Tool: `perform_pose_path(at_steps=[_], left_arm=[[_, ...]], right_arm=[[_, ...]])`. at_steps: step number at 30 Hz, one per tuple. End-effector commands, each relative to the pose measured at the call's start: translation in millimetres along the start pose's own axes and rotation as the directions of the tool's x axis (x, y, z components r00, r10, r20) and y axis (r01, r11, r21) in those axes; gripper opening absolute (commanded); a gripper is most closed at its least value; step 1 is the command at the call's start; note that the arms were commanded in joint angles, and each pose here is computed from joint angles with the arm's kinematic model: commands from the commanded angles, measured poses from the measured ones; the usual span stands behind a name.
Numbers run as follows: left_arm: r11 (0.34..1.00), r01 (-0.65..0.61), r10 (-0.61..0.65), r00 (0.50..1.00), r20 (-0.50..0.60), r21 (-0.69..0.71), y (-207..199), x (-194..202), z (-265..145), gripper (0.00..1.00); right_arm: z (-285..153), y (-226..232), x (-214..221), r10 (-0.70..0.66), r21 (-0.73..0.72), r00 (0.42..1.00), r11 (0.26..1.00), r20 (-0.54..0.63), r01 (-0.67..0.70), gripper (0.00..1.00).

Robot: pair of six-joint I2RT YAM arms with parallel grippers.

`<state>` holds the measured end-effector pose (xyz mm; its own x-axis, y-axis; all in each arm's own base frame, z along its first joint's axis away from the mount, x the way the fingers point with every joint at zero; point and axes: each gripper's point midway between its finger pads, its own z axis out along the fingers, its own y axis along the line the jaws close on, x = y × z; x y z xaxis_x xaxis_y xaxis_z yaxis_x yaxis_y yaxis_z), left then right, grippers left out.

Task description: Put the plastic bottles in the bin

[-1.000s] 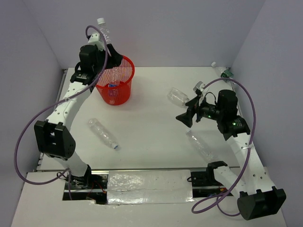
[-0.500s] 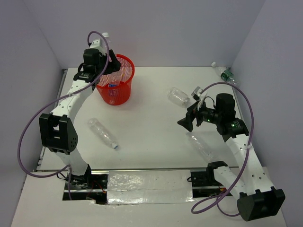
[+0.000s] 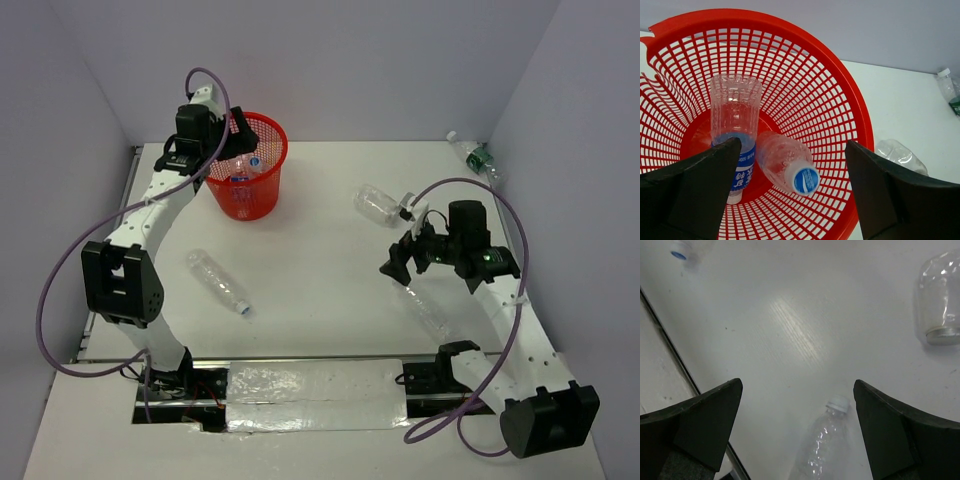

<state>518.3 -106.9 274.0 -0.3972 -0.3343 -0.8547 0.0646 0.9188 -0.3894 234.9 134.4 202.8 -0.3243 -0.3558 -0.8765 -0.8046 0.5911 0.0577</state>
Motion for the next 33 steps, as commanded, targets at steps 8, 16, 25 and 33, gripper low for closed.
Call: perform_pose_path(at_steps=[8, 16, 25, 33], left_arm=[[0.998, 0.021, -0.031, 0.987, 0.16, 0.063, -21.1, -32.6, -97.5, 0.99], [0.986, 0.16, -0.165, 0.955, 0.246, 0.037, 0.5, -1.9, -173.6, 0.99], [0.961, 0.269, -0.276, 0.946, 0.17, 0.059, 9.2, 53.2, -206.1, 0.99], [0.921, 0.366, -0.373, 0.927, 0.031, 0.135, -1.4, 96.6, -207.9, 0.99]], right_arm=[[-9.7, -27.3, 85.6, 0.113, 0.163, 0.916, 0.985, -0.385, -0.053, 1.0], [-3.2, -28.1, 125.3, 0.073, 0.154, 0.796, 0.988, -0.601, 0.026, 1.0], [3.0, -25.8, 177.1, 0.072, 0.102, 0.645, 0.995, -0.761, 0.009, 0.98], [8.4, -32.2, 203.1, 0.058, 0.099, 0.594, 0.994, -0.802, 0.037, 0.79]])
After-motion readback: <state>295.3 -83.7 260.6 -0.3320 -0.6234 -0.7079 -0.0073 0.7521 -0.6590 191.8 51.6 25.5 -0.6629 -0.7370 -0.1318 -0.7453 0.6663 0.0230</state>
